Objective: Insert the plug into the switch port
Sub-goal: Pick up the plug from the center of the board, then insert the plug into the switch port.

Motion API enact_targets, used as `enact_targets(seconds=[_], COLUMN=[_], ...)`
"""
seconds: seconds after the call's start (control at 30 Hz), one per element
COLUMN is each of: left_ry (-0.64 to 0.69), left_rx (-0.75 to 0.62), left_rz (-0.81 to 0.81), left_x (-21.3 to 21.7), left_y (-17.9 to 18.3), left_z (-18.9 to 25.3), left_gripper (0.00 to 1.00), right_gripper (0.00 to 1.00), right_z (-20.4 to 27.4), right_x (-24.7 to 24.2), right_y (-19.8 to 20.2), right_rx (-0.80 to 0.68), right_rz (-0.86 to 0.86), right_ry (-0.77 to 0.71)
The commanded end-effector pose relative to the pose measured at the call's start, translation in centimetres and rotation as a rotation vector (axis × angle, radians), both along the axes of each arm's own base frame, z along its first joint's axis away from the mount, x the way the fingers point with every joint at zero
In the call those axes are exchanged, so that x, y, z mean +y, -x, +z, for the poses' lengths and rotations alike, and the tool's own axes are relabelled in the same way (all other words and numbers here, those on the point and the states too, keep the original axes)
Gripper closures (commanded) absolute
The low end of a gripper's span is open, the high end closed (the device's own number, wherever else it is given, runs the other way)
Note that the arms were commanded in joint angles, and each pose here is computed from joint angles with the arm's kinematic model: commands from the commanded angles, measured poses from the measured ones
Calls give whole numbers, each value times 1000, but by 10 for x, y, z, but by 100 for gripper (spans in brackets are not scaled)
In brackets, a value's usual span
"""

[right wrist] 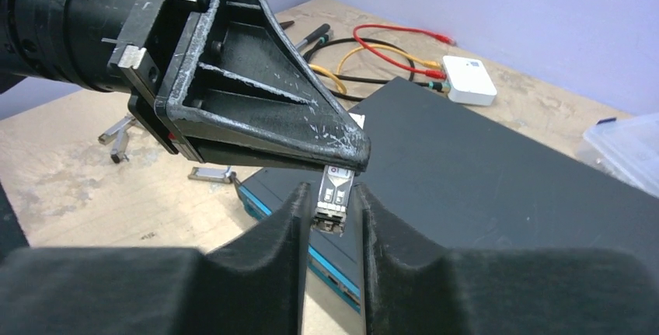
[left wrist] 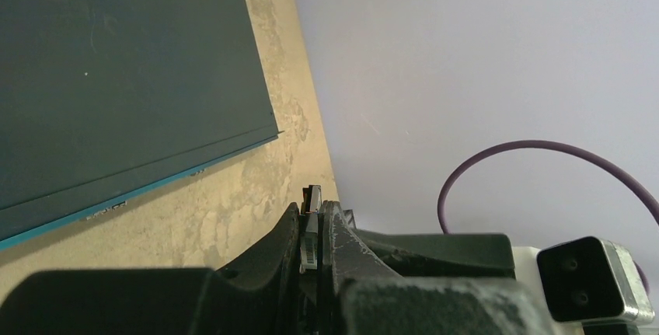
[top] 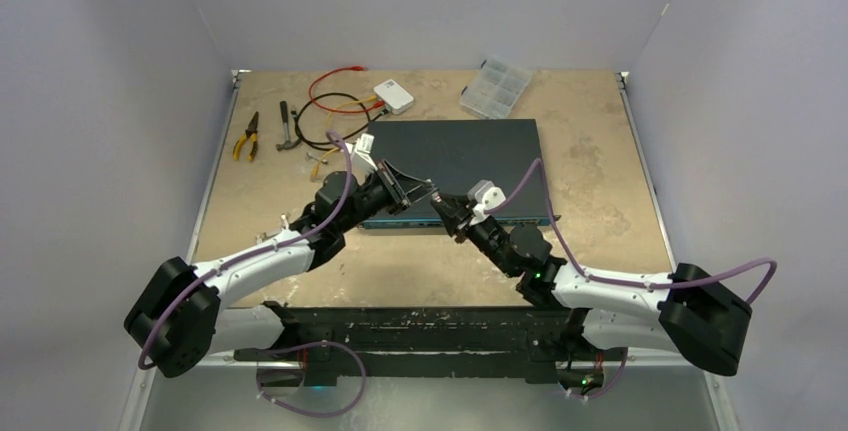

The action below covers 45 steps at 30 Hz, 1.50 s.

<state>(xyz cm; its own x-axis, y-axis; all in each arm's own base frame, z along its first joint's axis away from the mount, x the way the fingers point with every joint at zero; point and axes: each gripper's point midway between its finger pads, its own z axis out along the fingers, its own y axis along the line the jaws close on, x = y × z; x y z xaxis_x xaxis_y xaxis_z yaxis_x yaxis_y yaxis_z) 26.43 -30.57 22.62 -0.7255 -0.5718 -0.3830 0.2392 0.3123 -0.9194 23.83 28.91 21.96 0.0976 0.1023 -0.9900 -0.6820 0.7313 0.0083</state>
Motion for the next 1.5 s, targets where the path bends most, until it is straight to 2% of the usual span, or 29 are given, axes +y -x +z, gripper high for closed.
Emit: enact_targets(seconds=[0.0, 0.07, 0.13, 0.27, 0.43, 0.6, 0.73, 0.9, 1.03, 1.13, 1.3, 1.47], left_ry=[40, 35, 32, 16, -78, -280, -455, -608, -638, -648, -704, -752], left_rx=[-30, -25, -21, -23, -52, -133, -187, -211, -176, -154, -162, -192], left_rz=[-9, -9, -7, 4, 51, 212, 332, 421, 407, 399, 394, 399], left_x=[-7, -7, -6, -3, 10, 50, 89, 124, 127, 126, 121, 115], left_y=[-3, -2, -2, -2, -4, -15, -17, -14, -9, -9, -21, -36], left_z=[23, 21, 18, 15, 8, 1, -7, -25, -57, -83, -104, -108], left_gripper=[100, 100, 100, 99, 73, 55, 48, 41, 31, 19, 18, 18], right_gripper=[79, 92, 100, 100, 100, 100, 100, 100, 100, 100, 100, 100], right_z=[32, 30, 26, 14, -6, -42, -70, -93, -118, -130, -137, -155], right_x=[2, 2, 1, 1, -1, -7, -16, -30, -47, -53, -60, -63], right_y=[-4, -4, -5, -1, 5, 18, 33, 41, 42, 44, 37, 29], right_rx=[-47, -36, -16, 43, 159, 329, 430, 512, 568, 588, 582, 571], right_rz=[-20, -22, -27, -17, -10, -75, -159, -243, -322, -347, -423, -563], right_ry=[-82, -79, -70, -59, -32, -18, -21, -44, -20, 3, 16, 93])
